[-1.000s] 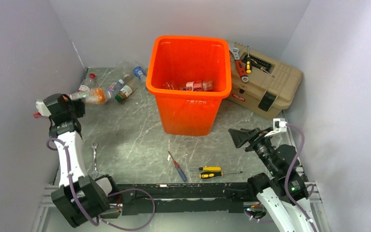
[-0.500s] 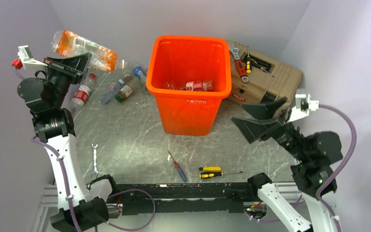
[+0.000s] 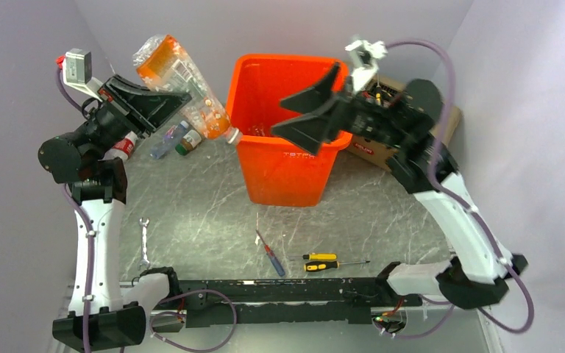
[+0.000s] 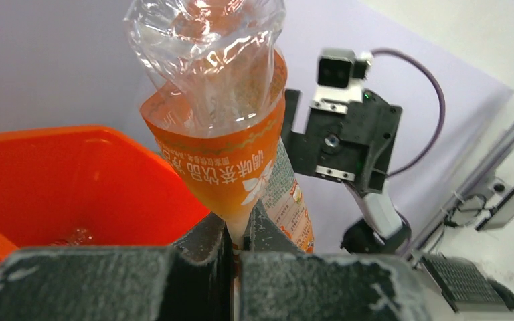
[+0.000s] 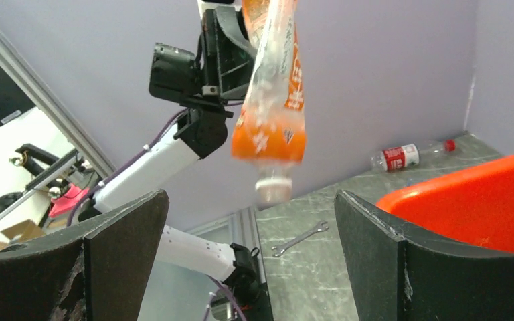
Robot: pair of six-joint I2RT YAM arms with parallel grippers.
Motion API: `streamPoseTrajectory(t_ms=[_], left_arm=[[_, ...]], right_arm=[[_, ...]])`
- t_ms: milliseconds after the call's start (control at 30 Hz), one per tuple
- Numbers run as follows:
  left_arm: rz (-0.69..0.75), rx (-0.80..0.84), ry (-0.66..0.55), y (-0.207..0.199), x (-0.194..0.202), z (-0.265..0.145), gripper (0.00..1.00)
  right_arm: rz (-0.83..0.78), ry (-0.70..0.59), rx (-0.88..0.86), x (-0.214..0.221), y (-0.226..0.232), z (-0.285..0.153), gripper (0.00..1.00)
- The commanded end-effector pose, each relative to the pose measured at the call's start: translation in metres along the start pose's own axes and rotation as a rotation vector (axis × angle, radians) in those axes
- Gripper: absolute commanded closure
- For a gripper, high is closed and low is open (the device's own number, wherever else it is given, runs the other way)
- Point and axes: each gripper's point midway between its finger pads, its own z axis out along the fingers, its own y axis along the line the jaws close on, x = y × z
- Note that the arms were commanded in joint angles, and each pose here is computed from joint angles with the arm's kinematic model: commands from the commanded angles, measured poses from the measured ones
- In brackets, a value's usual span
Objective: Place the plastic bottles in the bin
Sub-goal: Place the plastic bottle in the trash bin.
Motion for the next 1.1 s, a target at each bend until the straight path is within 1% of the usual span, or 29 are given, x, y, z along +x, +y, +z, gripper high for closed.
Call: streamPoseTrajectory(t_ms=[0,100,233,367,433,533,667,800,967,1067], left_arm=[[0.085,0.098,0.079,-0.033,0.015,-0.002,1.0],[0.07,0.095,0.092,-0.033,0.024,-0.003,1.0],[0.062,0.106,0.111,-0.036,0.03,-0.004,1.0],[0.075,0.101,0.13,-0.038,0.037,-0.005,1.0],[0.076,0.101,0.135,-0.038,0.04,-0.006,1.0],[0.055,0.101,0.161,-0.035,0.046,-0.006,1.0],[0.042,0.126,0.211,-0.036,0.056,-0.009,1.0],[0.037,0.127,0.236,-0.038,0.064,-0.009,1.0],[0.009,0.147,0.261,-0.039,0.068,-0.008,1.0],[0.012,0.137,0.264,-0.038,0.071,-0.009,1.0]], right_arm=[[-0.064,-0.017,0.003,-0.012,0.002,0.033,0.0],[-0.072,-0.048,0.0,-0.016,-0.002,0.057,0.0],[-0.075,-0.04,0.005,-0.018,-0.007,0.09,0.0],[-0.088,-0.108,-0.006,-0.03,-0.004,0.101,0.01],[-0.092,-0.121,-0.023,-0.037,-0.002,0.108,0.04],[-0.083,-0.092,-0.049,-0.038,0.0,0.121,0.06],[-0.069,-0.05,-0.089,-0.025,0.002,0.124,0.06],[-0.029,0.023,-0.105,-0.007,0.0,0.128,0.07],[0.009,0.06,-0.164,0.002,0.008,0.13,0.15],[0.042,0.08,-0.169,0.006,0.009,0.131,0.26]])
